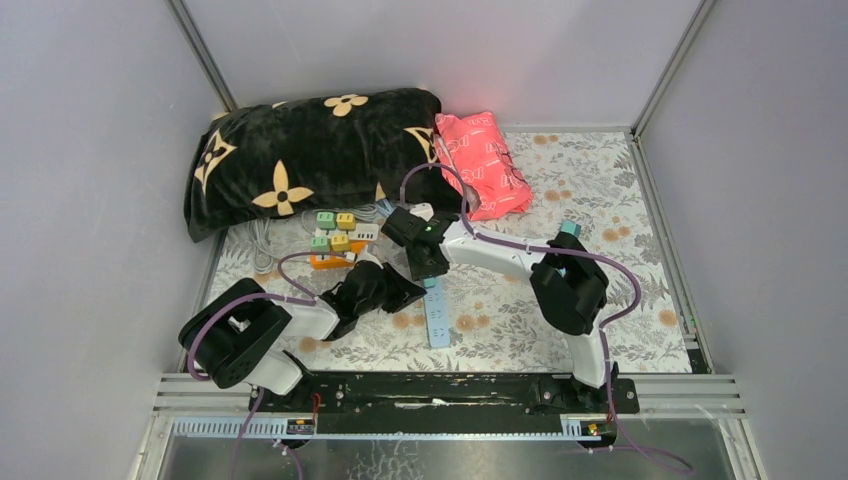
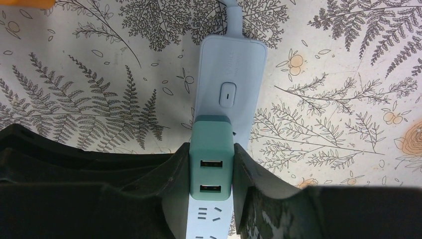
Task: Insert the plug
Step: Insert the plug into the socket.
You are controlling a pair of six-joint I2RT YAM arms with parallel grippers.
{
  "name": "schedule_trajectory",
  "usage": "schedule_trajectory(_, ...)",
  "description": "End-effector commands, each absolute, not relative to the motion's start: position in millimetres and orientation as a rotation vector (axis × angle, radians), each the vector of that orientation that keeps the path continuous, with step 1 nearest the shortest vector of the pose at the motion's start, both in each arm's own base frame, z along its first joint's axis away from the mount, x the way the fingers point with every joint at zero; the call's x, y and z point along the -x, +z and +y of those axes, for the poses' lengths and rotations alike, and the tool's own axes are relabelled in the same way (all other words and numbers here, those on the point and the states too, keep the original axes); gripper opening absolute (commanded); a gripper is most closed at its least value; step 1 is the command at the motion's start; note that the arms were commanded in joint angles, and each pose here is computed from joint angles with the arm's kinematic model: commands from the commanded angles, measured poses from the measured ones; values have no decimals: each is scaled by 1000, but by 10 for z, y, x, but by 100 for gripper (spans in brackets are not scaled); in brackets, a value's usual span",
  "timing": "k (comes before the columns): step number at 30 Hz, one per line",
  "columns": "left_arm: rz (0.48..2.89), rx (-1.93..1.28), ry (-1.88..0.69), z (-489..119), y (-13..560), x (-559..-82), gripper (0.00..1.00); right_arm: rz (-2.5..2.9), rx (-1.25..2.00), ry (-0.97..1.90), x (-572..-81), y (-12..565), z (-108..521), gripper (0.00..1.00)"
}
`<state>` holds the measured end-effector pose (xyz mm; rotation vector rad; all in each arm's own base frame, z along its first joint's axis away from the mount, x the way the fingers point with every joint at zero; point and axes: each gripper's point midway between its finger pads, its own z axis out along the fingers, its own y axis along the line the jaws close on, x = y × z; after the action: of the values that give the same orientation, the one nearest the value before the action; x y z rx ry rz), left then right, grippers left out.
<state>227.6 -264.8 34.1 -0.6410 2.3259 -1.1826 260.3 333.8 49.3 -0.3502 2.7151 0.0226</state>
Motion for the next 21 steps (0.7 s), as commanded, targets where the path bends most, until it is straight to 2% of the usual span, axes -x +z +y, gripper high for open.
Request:
schedule_trajectory(1, 2379, 605, -1186, -2697, 294, -2156, 21, 2836, 417, -104, -2385, -69, 3086, 7)
schedule_trajectory(6, 2378, 610, -1172, -2685, 297, -2161, 21, 2785, 376, -22, -2514, 165, 3165, 28)
schedule_trajectory(8, 2379, 609, -1167, -2684, 299, -2160, 21, 2785, 362, -5, -2540, 195, 3163, 39)
schedule_trajectory(11, 2382, 610, -1161, -2686, 295, -2159, 21, 2774, 349, 54, -2548, 273, 3192, 49)
schedule_trajectory(17, 2390, 608, -1151, -2693, 288, -2157, 21, 2673, 325, 206, -2612, 669, 3299, 79)
schedule_trajectory(20, 2393, 606, -1138, -2682, 289, -2157, 22, 2617, 313, 278, -2643, 891, 3306, 88)
schedule_trajectory(21, 2392, 602, -1133, -2681, 303, -2164, 23, 2609, 312, 302, -2644, 939, 3296, 88)
